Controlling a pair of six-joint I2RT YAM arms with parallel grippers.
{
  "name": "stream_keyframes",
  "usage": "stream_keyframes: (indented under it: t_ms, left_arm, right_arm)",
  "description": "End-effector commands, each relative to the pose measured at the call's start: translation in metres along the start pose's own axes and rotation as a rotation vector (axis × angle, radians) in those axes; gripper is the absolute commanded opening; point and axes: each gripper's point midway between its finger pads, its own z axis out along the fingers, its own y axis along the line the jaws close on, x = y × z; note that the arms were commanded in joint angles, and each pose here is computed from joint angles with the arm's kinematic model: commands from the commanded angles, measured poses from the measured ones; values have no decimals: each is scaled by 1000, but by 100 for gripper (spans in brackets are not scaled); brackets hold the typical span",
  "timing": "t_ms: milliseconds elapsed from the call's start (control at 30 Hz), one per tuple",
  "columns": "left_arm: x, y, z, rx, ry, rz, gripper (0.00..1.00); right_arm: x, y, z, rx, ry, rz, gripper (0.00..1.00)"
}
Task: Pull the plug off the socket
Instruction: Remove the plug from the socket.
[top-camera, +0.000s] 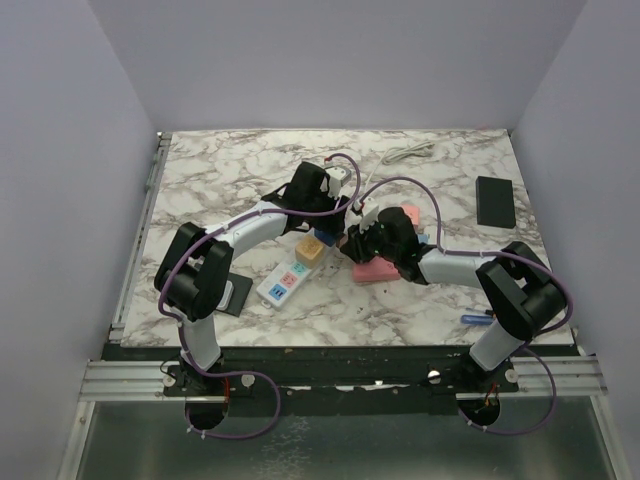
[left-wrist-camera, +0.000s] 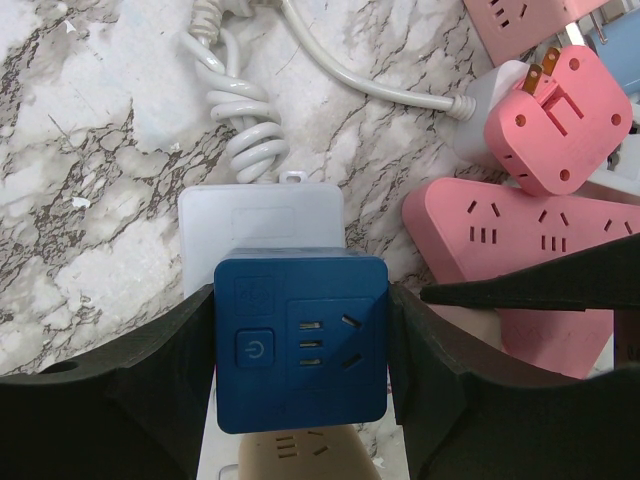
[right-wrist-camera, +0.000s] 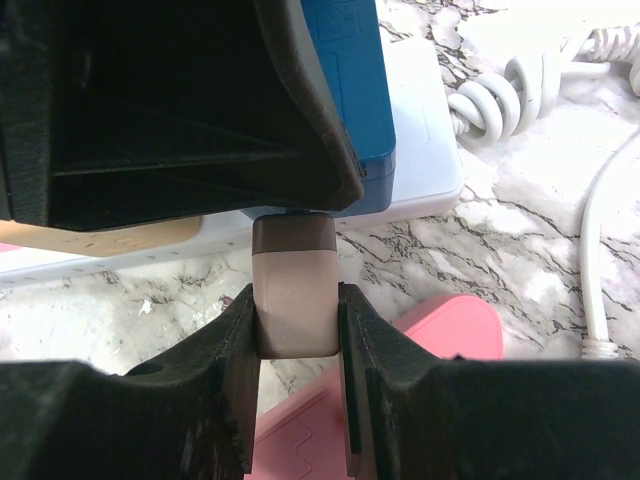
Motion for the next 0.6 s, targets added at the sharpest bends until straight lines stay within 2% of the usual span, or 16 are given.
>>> stream_keyframes:
  t_ms: [0, 567]
  left_arm:
    - [129, 46, -2, -163, 419, -28, 0]
    - [127, 47, -3, -167, 414, -35, 0]
  right_arm:
    - [-40, 0, -11, 16, -130, 10, 1]
    - [-44, 10, -20, -6, -133, -5, 1]
